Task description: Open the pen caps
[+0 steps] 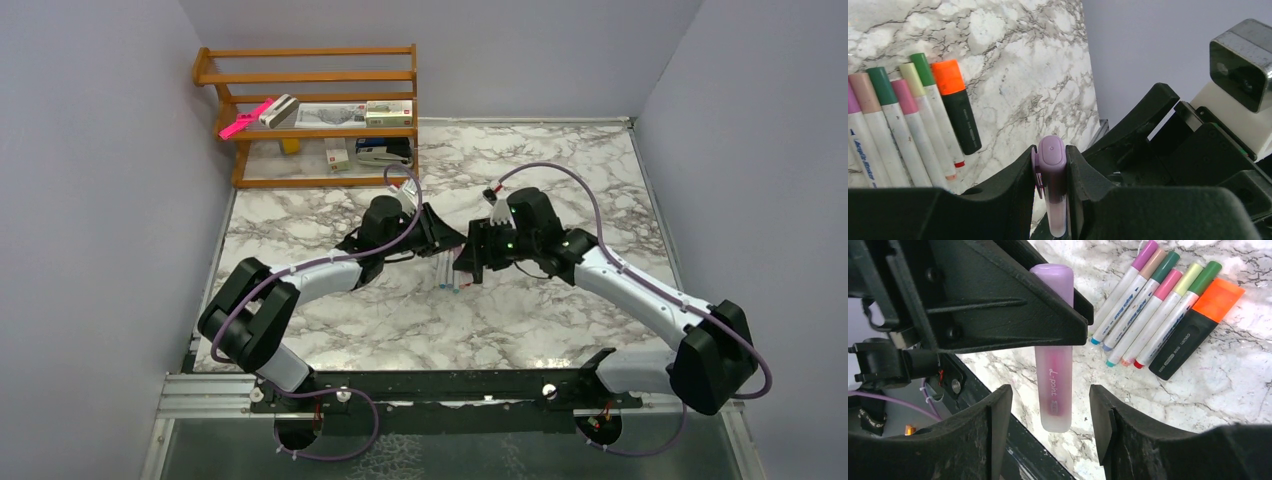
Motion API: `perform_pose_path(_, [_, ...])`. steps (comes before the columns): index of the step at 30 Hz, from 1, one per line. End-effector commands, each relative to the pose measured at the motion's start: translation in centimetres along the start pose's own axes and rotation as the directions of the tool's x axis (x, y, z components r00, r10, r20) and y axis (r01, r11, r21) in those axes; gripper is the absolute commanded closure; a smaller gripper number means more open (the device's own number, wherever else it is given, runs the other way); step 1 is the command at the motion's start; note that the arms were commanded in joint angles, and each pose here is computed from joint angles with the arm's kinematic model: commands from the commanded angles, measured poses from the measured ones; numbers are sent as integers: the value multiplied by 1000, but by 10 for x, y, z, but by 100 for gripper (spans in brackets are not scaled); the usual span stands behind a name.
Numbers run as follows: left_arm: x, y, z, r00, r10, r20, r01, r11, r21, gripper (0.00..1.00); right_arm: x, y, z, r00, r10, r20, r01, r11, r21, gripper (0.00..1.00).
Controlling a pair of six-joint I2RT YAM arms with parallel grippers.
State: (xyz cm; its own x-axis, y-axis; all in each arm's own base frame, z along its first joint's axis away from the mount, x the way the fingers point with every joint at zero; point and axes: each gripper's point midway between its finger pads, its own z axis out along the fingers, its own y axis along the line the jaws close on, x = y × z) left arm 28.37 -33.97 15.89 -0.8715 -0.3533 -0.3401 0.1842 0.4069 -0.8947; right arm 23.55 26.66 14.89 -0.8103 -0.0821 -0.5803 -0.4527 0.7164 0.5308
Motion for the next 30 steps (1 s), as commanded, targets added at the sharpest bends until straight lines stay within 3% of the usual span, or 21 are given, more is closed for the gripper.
perform_pose_path(1, [2,-19,-7,999,49,-25,-45,990,135,89,-5,5,-15,999,-34,32,34,999,1,40])
perform_pose_path(11, [1,-52,-35,998,54,-31,-37,917,398,89,-14,15,-40,996,57,76,-35,963,-268,38])
perform_pose_path(18, [4,-74,-52,998,-12,-62,47,791,611,90,-11,51,-60,999,38,32,-14,841,-541,39])
perform_pose_path(24, [5,-70,-51,999,-21,-36,39,769,638,90,-6,59,-63,998,56,34,-24,791,-612,40])
perform_pose_path(30, [6,-73,-51,999,-17,-33,34,765,644,90,8,47,-52,994,108,10,-81,804,-588,44])
